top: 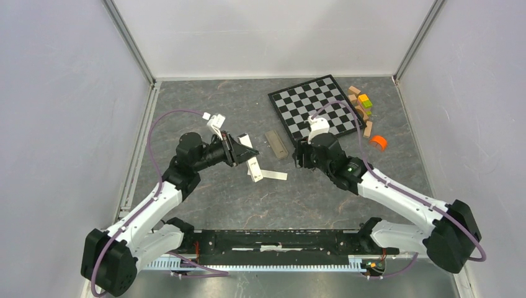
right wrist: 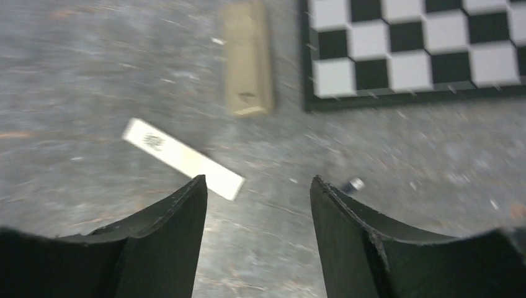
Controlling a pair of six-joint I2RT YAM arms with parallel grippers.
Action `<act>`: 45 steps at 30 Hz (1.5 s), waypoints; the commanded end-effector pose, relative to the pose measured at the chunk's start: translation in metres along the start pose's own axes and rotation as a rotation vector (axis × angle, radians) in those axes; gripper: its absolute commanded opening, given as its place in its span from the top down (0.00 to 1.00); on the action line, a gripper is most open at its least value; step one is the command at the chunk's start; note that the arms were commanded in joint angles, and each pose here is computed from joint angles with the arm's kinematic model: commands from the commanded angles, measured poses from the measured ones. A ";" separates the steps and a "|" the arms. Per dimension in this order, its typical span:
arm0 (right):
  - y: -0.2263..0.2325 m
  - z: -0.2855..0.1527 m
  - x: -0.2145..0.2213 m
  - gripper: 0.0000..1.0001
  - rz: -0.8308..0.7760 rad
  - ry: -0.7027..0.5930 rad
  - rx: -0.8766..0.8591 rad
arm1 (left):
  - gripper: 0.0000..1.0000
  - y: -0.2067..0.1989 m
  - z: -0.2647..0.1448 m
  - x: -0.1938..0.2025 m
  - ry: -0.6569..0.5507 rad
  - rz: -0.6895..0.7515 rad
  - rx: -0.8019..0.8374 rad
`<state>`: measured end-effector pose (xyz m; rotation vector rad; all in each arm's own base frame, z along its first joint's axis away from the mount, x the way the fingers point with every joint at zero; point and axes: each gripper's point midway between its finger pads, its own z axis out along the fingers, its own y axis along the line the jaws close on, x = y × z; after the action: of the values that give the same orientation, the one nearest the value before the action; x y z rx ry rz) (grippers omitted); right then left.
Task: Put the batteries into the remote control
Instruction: Pick up the battery from the center of the board.
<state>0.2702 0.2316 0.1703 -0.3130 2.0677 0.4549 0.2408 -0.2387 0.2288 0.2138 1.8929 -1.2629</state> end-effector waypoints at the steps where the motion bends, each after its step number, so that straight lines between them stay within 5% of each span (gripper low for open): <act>1: -0.069 0.001 0.042 0.35 0.049 0.123 0.304 | 0.98 -0.048 -0.010 0.001 0.010 0.156 0.279; 6: -0.090 0.014 0.066 0.33 0.113 0.188 0.338 | 0.98 -0.082 -0.029 0.000 -0.036 0.233 0.446; 10: -0.098 0.025 0.081 0.25 0.170 0.223 0.359 | 0.98 -0.086 -0.034 -0.001 -0.050 0.246 0.458; 19: -0.114 0.042 0.099 0.28 0.219 0.271 0.455 | 0.98 -0.087 -0.035 -0.001 -0.045 0.235 0.462; 34: -0.120 0.054 0.108 0.51 0.240 0.285 0.508 | 0.98 -0.066 -0.021 0.003 -0.013 0.186 0.369; 45: -0.121 0.048 0.115 0.93 0.199 0.327 0.499 | 0.98 -0.049 -0.013 0.002 -0.008 0.150 0.282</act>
<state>0.2911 0.1395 0.0161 0.1329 2.4865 -0.0211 0.1943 -0.2517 0.2530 0.4966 1.6795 -1.4726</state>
